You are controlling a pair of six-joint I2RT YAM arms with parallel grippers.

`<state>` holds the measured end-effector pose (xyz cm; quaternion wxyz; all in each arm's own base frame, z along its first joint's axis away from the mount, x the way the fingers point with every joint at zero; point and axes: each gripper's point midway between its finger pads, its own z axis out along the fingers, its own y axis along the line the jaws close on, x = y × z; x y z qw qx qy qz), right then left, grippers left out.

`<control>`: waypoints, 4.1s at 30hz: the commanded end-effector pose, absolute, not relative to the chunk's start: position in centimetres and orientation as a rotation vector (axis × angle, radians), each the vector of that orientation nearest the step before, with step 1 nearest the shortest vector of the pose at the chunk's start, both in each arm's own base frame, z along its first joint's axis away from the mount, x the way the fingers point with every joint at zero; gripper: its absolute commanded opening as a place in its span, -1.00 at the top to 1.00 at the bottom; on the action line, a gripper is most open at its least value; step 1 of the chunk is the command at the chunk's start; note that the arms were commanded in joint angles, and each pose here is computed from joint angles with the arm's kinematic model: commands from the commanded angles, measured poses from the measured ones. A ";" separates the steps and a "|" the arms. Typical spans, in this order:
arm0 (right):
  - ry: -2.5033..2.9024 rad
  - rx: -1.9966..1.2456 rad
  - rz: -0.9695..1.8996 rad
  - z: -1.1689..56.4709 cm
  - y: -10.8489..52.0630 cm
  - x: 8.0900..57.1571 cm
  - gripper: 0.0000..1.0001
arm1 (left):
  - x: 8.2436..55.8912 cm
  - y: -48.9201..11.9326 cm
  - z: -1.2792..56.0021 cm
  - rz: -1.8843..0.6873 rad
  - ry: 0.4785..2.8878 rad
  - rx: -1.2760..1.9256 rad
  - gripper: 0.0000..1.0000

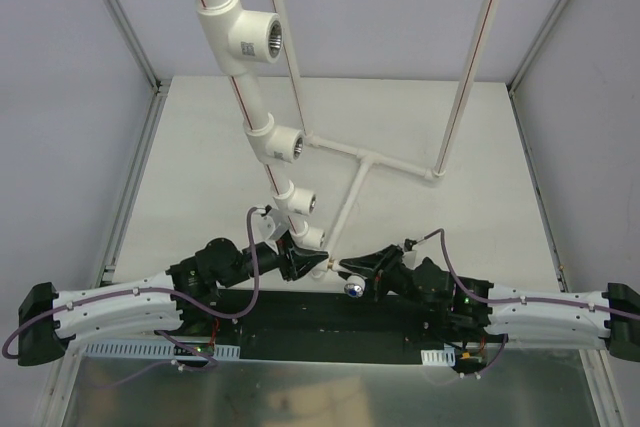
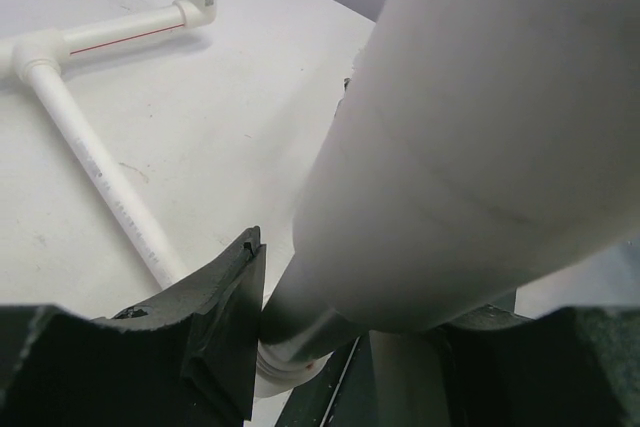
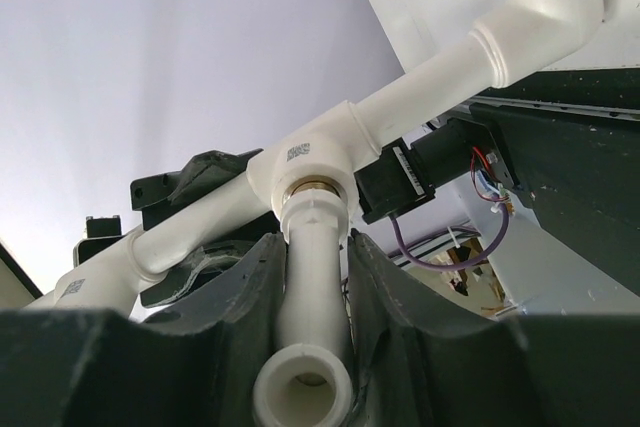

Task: Install the water faucets
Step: Install the water faucet onto the adaptor, then screw the water faucet onto the adaptor.

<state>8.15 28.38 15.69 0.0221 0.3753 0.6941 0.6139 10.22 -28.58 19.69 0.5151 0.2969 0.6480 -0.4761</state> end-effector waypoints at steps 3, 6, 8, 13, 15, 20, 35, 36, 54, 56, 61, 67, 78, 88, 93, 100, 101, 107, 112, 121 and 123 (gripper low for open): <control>1.777 1.384 2.191 22.9 27.2 11.0 0.44 | 7.5 -28.9 17.7 -1.214 1.680 0.834 1.00; 1.768 1.380 2.200 23.3 27.0 11.0 0.26 | 7.6 -28.7 17.6 -1.189 1.691 0.849 1.00; 1.760 1.369 2.215 23.8 26.9 10.9 0.17 | 7.8 -28.5 17.6 -1.167 1.694 0.849 1.00; 1.765 1.340 2.233 24.5 26.9 10.6 0.00 | 8.9 -28.1 17.6 -1.099 1.700 0.825 1.00; 1.770 1.337 2.242 24.7 26.9 10.5 -0.04 | 9.4 -28.0 17.7 -1.069 1.701 0.807 1.00; 1.786 1.301 2.274 25.5 27.1 10.0 -0.13 | 10.4 -27.7 17.7 -1.011 1.700 0.776 1.00; 1.895 1.211 2.282 25.8 27.9 8.6 -0.25 | 14.1 -26.6 17.3 -0.794 1.684 0.678 1.00; 1.896 1.220 2.286 25.6 27.9 8.6 -0.25 | 14.5 -26.4 17.4 -0.770 1.674 0.663 1.00; 2.017 1.187 2.088 20.9 27.1 8.5 -0.58 | 18.0 -24.7 17.5 -0.640 1.636 0.557 1.00; 2.025 1.189 2.070 20.4 26.9 8.4 -0.59 | 18.5 -24.6 17.5 -0.636 1.637 0.538 1.00; 2.040 1.173 2.002 19.3 26.0 8.6 -0.62 | 20.1 -23.8 17.9 -0.619 1.640 0.500 1.00; 1.986 0.891 1.749 18.7 23.6 9.9 -0.64 | 21.7 -22.8 18.9 -0.571 1.647 0.485 1.00; 1.742 -0.127 0.859 21.6 20.9 14.7 -0.61 | 21.3 -21.6 19.3 -0.579 1.687 0.434 1.00; 1.132 -0.798 0.705 23.5 25.0 12.3 -0.89 | 21.1 -21.1 20.5 -0.589 1.761 0.387 1.00; 1.009 -1.165 0.445 19.4 27.1 11.3 -0.98 | 20.7 -21.0 20.9 -0.619 1.757 0.375 1.00; 0.861 -1.178 0.378 20.6 29.2 10.3 -0.98 | 20.2 -21.0 20.8 -0.649 1.760 0.373 1.00; 0.851 -1.174 0.349 20.8 29.3 10.6 -0.99 | 20.2 -21.1 20.9 -0.658 1.757 0.371 1.00; 0.829 -1.174 0.268 21.1 30.9 11.6 -0.96 | 19.9 -21.2 20.7 -0.684 1.755 0.371 1.00; 0.825 -1.160 0.295 21.3 32.5 11.9 -0.84 | 19.8 -21.2 20.9 -0.694 1.750 0.364 1.00; 0.828 -1.155 0.353 21.8 34.8 12.3 -0.57 | 19.6 -21.4 20.7 -0.717 1.750 0.364 1.00; 0.829 -1.155 0.372 21.6 35.0 12.1 -0.44 | 19.6 -21.5 20.7 -0.721 1.750 0.362 1.00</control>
